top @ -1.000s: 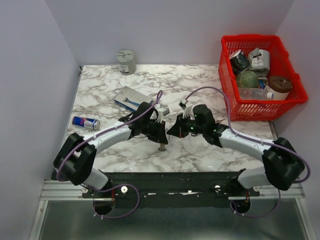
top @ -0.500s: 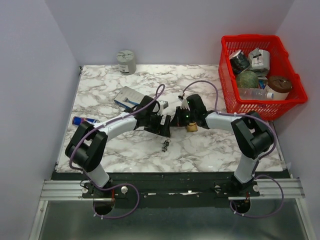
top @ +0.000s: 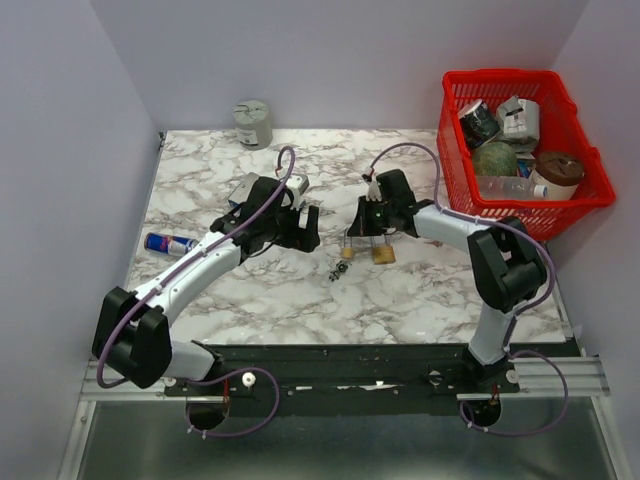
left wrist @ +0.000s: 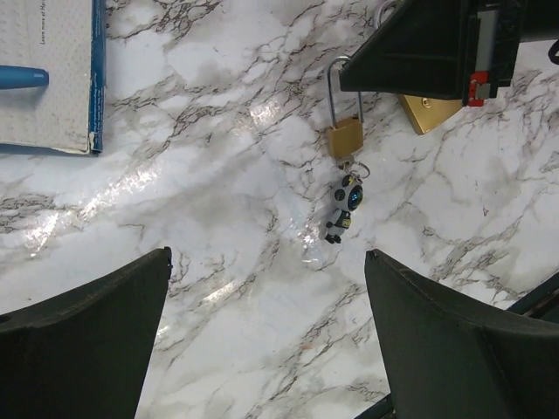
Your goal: Unlock with the key
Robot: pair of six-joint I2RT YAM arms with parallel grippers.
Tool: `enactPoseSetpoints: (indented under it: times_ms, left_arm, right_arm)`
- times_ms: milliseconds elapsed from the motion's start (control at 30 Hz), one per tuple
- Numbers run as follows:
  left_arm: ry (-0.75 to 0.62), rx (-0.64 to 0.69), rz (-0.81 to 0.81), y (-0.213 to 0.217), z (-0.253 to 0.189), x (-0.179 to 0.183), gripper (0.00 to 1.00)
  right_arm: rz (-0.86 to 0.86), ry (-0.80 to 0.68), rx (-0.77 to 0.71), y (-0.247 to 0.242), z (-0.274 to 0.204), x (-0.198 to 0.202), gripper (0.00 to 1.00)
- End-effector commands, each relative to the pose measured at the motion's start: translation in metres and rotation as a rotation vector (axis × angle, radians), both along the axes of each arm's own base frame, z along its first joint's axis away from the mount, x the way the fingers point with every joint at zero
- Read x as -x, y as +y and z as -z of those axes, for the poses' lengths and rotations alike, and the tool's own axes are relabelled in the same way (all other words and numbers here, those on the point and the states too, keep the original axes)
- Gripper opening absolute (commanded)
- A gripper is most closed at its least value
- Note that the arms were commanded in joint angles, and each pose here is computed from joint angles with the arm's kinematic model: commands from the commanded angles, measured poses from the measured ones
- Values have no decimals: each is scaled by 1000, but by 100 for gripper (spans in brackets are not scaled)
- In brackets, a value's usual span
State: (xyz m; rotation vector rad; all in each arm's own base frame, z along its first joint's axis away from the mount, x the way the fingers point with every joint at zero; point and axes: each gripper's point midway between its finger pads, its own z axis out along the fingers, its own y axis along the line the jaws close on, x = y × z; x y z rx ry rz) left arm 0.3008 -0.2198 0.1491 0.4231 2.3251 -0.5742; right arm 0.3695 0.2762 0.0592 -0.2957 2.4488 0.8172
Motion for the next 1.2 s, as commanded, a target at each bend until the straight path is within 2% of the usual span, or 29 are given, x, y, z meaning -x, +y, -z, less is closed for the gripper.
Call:
enactPoseSetpoints:
  times_ms: [0, 33, 200, 400, 800, 967, 1167]
  left_arm:
    - [-46, 12, -6, 1, -15, -2, 99]
    - [-53, 24, 1, 0, -19, -2, 99]
    - [-51, 51, 12, -3, -24, 3, 99]
    - [-49, 82, 21, -6, -31, 7, 99]
    - [-68, 100, 25, -5, -39, 11, 99]
    - [-87, 97, 13, -3, -43, 10, 99]
    - [-89, 89, 11, -1, -42, 9, 99]
  right_arm:
    - [15, -36, 41, -17, -33, 9, 1]
    - [25, -68, 27, -19, -51, 11, 1]
    - [48, -107, 5, -27, -77, 24, 1]
    - [16, -100, -53, -19, -80, 31, 1]
    - [-206, -73, -227, 63, -87, 43, 1]
    - [-311, -66, -383, 95, -110, 56, 1]
    - [-319, -91, -352, 97, -100, 42, 1]
